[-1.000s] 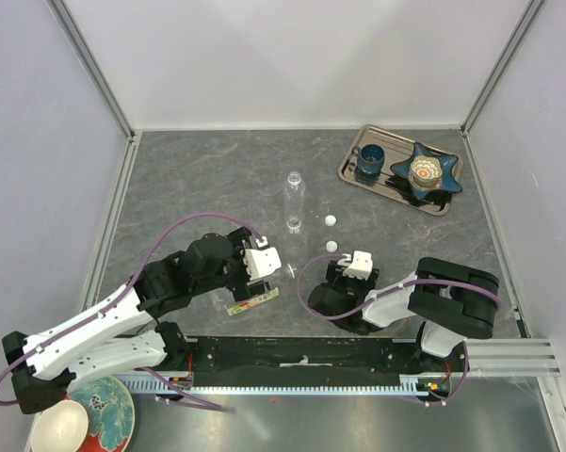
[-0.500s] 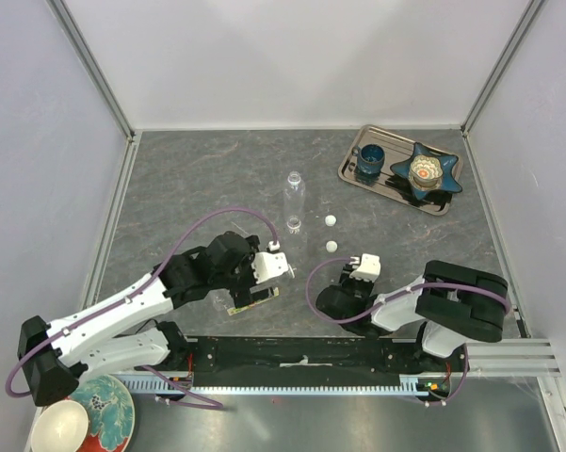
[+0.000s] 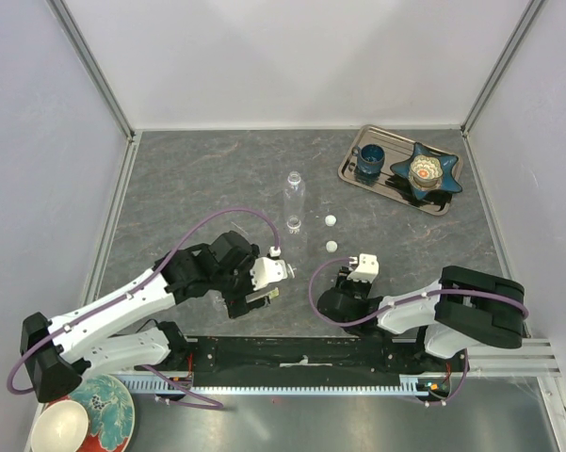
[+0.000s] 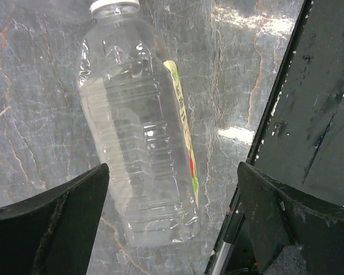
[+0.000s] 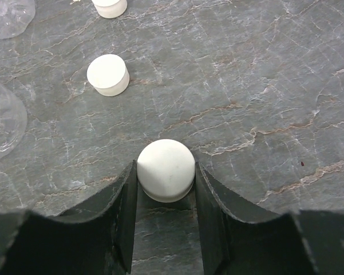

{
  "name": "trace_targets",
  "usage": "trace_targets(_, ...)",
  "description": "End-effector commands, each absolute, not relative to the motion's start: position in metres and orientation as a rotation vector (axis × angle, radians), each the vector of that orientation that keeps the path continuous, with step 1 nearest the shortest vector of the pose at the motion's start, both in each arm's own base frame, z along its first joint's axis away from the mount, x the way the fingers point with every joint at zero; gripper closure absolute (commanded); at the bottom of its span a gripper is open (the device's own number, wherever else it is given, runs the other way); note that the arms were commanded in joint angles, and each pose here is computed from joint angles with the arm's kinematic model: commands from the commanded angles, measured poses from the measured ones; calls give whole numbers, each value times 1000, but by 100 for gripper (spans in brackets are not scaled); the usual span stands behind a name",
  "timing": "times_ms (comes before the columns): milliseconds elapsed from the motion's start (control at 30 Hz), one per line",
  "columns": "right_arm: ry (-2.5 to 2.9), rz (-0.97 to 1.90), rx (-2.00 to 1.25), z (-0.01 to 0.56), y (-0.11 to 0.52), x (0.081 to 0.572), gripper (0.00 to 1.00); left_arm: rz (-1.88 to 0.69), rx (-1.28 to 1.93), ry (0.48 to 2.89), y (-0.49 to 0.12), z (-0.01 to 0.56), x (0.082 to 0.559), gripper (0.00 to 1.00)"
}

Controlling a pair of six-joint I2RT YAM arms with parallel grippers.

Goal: Screw on the bottle caps
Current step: Pick up the bottle cap from the center of the board, then pick up the plastic bottle at the center of the board.

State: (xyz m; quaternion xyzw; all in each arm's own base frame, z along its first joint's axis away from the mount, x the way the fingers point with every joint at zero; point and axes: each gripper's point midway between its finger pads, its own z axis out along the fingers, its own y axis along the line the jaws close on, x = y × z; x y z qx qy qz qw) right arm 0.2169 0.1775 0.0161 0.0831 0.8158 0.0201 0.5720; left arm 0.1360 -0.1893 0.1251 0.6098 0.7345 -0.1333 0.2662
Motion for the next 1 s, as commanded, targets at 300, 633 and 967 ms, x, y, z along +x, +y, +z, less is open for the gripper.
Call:
trace_targets(300,1969,156,106,32,198,191,100,-187,1440,2212,-183,111,179,1)
trace_targets(633,1907,363,156,104,208,176,100,-291,1532,2270,-183,92,163,1)
trace_targets(967,1827,600,229,186,209,171,100,-329,1723,2284,-178,51,148,1)
